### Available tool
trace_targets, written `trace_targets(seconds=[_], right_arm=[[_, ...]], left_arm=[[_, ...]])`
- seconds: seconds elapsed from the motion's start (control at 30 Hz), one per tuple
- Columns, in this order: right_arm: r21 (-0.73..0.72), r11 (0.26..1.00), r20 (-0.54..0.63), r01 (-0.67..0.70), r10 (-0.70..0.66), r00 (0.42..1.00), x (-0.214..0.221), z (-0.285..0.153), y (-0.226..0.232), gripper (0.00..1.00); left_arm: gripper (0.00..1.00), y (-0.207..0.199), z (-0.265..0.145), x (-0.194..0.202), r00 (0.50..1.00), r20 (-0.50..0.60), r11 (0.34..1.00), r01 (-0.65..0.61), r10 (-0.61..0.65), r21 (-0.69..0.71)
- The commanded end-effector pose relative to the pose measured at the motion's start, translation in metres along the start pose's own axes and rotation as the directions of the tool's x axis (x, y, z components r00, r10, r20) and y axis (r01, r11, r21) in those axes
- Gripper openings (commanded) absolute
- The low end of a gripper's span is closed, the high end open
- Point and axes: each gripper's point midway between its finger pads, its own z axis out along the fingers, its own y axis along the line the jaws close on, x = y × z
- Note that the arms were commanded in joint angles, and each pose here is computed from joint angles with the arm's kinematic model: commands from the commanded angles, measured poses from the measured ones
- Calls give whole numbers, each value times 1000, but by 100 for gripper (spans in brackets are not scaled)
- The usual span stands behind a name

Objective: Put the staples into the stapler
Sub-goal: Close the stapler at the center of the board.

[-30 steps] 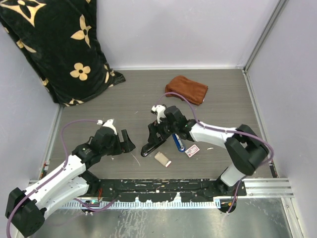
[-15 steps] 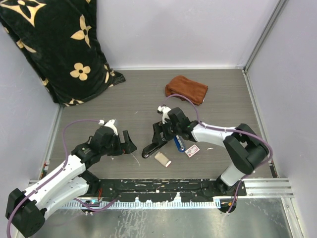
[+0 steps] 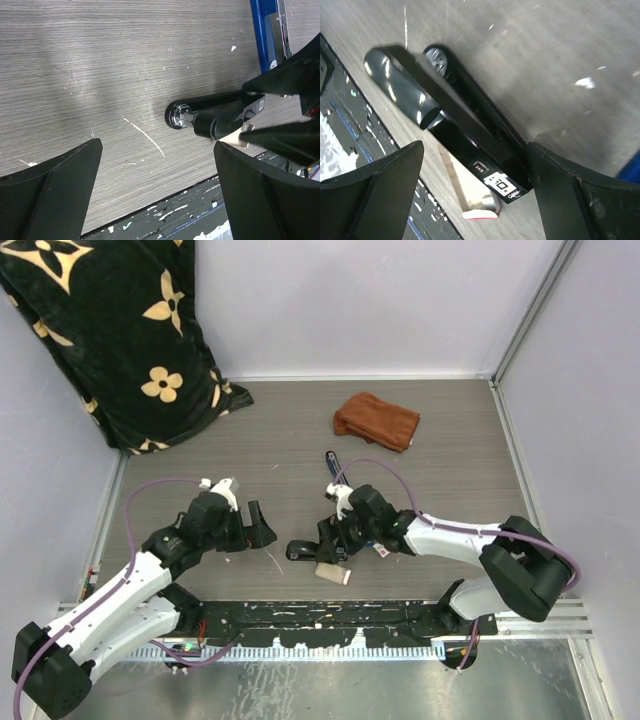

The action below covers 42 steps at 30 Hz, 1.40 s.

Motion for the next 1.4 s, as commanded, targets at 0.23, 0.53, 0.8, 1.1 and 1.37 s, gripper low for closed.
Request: trace_targets(seconds=[0.23, 0.53, 0.8, 1.1, 1.37], right_arm=[[185, 938, 76, 293, -311, 947, -10, 3, 18, 89], [313, 884, 56, 347, -383, 922, -21, 25, 16, 64], [287, 880, 20, 377, -399, 917, -19, 48, 23, 59], [337, 840, -40, 426, -440, 897, -12, 57, 12, 38], [268, 884, 133, 383, -428, 894, -30, 54, 35, 1]], left_arm=[[98, -23, -11, -16, 1000, 31, 996, -4, 1, 86], [98, -27, -7, -15, 999, 28, 993, 24, -28, 115], [98, -33, -4, -16, 997, 30, 987, 60, -65, 148], [99, -32, -4, -18, 996, 42, 985, 77, -84, 152], [100, -42, 1, -16, 989, 45, 963, 129, -144, 238]])
